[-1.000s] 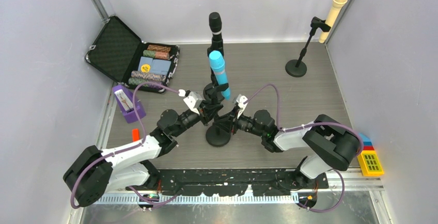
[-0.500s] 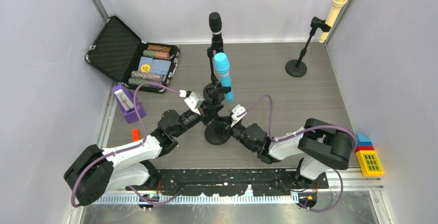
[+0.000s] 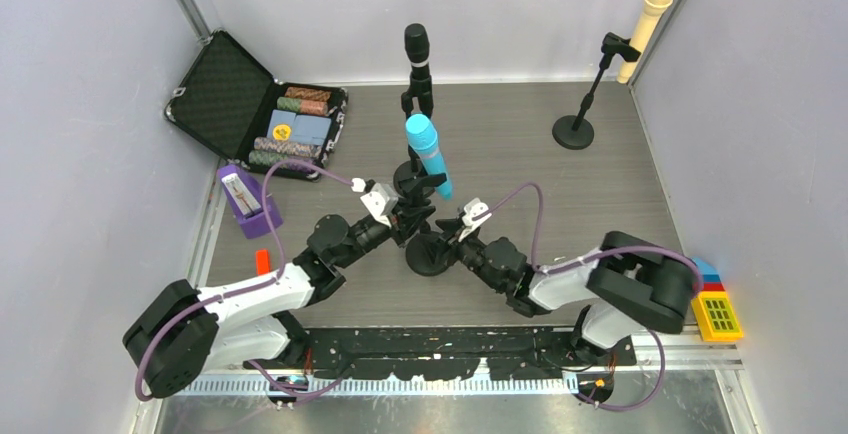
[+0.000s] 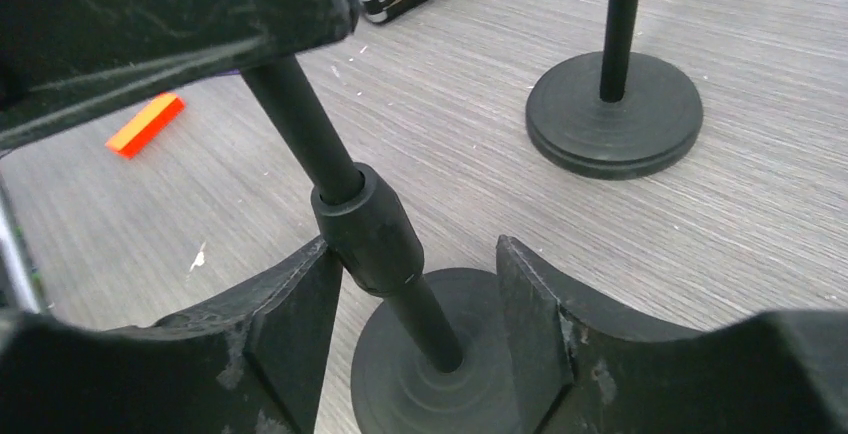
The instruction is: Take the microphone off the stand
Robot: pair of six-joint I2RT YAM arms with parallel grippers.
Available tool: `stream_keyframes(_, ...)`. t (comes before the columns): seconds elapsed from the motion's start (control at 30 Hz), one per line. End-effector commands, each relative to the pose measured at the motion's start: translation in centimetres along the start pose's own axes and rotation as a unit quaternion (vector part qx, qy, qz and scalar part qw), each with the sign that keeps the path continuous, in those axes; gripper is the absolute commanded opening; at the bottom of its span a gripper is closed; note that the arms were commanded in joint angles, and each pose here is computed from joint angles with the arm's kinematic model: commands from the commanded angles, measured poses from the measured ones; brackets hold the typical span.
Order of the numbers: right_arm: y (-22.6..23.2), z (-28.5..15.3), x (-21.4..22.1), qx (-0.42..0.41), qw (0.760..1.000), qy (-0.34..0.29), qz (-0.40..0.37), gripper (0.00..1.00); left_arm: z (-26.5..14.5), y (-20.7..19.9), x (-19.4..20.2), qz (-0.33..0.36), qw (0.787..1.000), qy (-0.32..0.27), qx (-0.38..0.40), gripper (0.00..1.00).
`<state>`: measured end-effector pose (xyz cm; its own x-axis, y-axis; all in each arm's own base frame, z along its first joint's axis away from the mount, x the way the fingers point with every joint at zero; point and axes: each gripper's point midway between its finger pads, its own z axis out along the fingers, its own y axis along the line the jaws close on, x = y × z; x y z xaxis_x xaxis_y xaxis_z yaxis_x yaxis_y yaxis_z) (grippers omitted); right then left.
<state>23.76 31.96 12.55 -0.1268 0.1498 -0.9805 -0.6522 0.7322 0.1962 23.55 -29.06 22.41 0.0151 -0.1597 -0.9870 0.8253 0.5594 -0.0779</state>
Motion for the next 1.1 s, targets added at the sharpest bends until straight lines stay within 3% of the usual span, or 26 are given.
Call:
stream_keyframes(0.0, -0.3, -0.7, -2.1, -0.011, 0.999, 0.012, 0.051, 0.65, -0.3, -0.8, 1.0, -0.006, 1.0, 0.014, 0.016, 0.0)
stream_keyframes(0.13, 1.5, -1.4, -2.5, -0.072, 0.995, 0.041, 0.048, 0.68, -0.1, -0.9, 1.0, -0.008, 1.0, 0.013, 0.018, 0.0)
stream_keyframes(0.33, 1.0, -1.0, -1.7, -0.097, 0.992, 0.063, 0.052, 0.69, 0.0, -1.0, 1.0, -0.01, 1.0, 0.013, 0.023, 0.0)
stream_keyframes(0.67, 0.9, 1.0, -2.4, -0.095, 0.993, 0.029, 0.07, 0.54, 0.1, -1.2, 1.1, -0.016, 0.999, 0.016, 0.026, 0.0)
stream_keyframes(0.9, -0.4, 0.8, -3.9, -0.068, 0.996, -0.022, 0.057, 0.64, 0.1, -1.2, 1.2, -0.013, 0.999, 0.023, 0.026, 0.0)
stream_keyframes(1.0, -0.5, 0.7, -4.0, -0.068, 0.996, -0.024, 0.047, 0.62, 0.1, -1.2, 1.3, -0.011, 0.999, 0.029, 0.026, 0.0)
stream_keyframes(1.07, -0.4, 0.8, -4.1, -0.07, 0.996, -0.026, 0.047, 0.55, 0.2, -1.2, 1.1, -0.011, 0.999, 0.027, 0.026, 0.0)
